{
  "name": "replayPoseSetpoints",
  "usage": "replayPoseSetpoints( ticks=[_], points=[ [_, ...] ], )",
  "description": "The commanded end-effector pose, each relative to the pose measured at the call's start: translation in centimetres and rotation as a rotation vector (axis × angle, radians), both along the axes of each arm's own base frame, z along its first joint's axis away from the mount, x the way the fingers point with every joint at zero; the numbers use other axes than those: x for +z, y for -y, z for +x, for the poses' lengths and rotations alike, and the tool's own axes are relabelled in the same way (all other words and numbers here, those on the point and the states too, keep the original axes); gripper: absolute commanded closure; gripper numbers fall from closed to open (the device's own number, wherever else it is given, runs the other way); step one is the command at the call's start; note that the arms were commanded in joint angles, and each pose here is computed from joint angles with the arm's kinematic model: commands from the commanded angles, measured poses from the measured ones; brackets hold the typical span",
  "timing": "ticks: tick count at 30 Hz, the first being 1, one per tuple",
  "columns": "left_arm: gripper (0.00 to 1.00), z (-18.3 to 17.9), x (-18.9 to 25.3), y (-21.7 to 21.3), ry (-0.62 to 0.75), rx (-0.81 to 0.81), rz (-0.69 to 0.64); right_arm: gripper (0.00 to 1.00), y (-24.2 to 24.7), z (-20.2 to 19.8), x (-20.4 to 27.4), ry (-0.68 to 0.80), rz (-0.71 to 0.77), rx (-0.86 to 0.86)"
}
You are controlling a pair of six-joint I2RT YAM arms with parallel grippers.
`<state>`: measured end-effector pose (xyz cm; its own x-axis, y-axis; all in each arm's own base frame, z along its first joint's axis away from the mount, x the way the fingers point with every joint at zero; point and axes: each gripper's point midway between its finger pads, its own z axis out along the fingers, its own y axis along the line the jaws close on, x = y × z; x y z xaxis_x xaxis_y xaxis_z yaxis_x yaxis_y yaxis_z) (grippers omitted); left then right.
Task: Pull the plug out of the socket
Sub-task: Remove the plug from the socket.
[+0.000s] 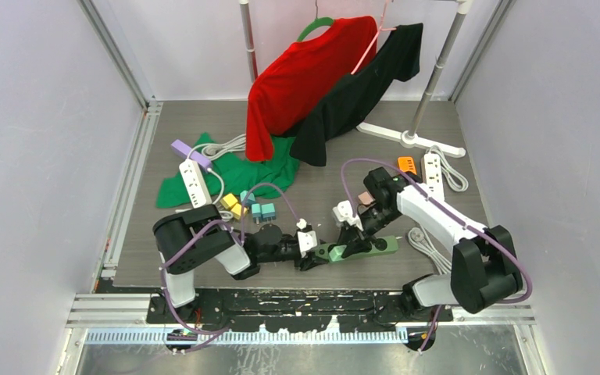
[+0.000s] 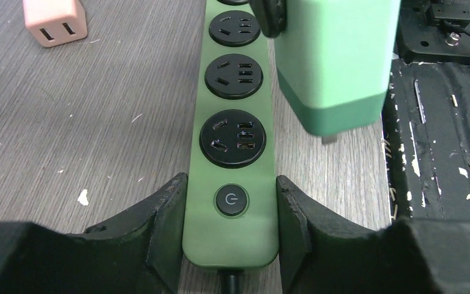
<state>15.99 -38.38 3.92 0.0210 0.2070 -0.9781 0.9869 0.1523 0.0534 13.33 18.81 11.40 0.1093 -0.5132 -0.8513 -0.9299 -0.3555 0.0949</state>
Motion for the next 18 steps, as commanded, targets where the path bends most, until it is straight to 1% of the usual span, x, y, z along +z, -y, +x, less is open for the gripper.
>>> replayPoseSetpoints(
  ticks=[1, 3, 5, 9, 11, 13, 15, 17, 18],
  points=[
    [1.00, 0.2, 0.1, -0.2, 0.019, 0.002, 0.000, 0.99, -2.1, 1.5, 2.0, 0.047, 0.082, -0.054],
    [1.00, 0.3, 0.0, -0.2, 0.018, 0.006, 0.001, 0.99, -1.6, 2.8, 1.7, 0.080, 0.029, -0.098],
    [1.00, 0.3, 0.1, -0.2, 0.018, 0.008, 0.001, 0.99, -0.7, 4.7, 1.9, 0.090, -0.029, -0.201],
    [1.00, 0.4, 0.1, -0.2, 0.018, 0.011, -0.001, 0.98, 2.7, 9.8, 2.2, 0.105, -0.153, -0.507],
    [0.99, 0.4, 0.1, -0.2, 0.019, 0.013, -0.001, 0.96, 4.9, 12.1, 2.2, 0.120, -0.199, -0.664],
    [0.99, 0.4, 0.1, -0.2, 0.019, 0.012, -0.001, 0.94, 7.0, 14.5, 2.4, 0.135, -0.226, -0.828],
    [0.99, 0.3, 0.1, -0.2, 0.019, 0.010, -0.002, 0.93, 8.9, 16.3, 2.5, 0.116, -0.237, -1.001],
    [0.99, 0.3, 0.2, -0.2, 0.019, 0.010, -0.002, 0.92, 10.5, 17.8, 2.2, 0.117, -0.254, -1.122],
    [0.99, 0.3, 0.1, -0.2, 0.018, 0.008, -0.002, 0.92, 10.9, 18.1, 2.1, 0.108, -0.254, -1.155]
  ],
)
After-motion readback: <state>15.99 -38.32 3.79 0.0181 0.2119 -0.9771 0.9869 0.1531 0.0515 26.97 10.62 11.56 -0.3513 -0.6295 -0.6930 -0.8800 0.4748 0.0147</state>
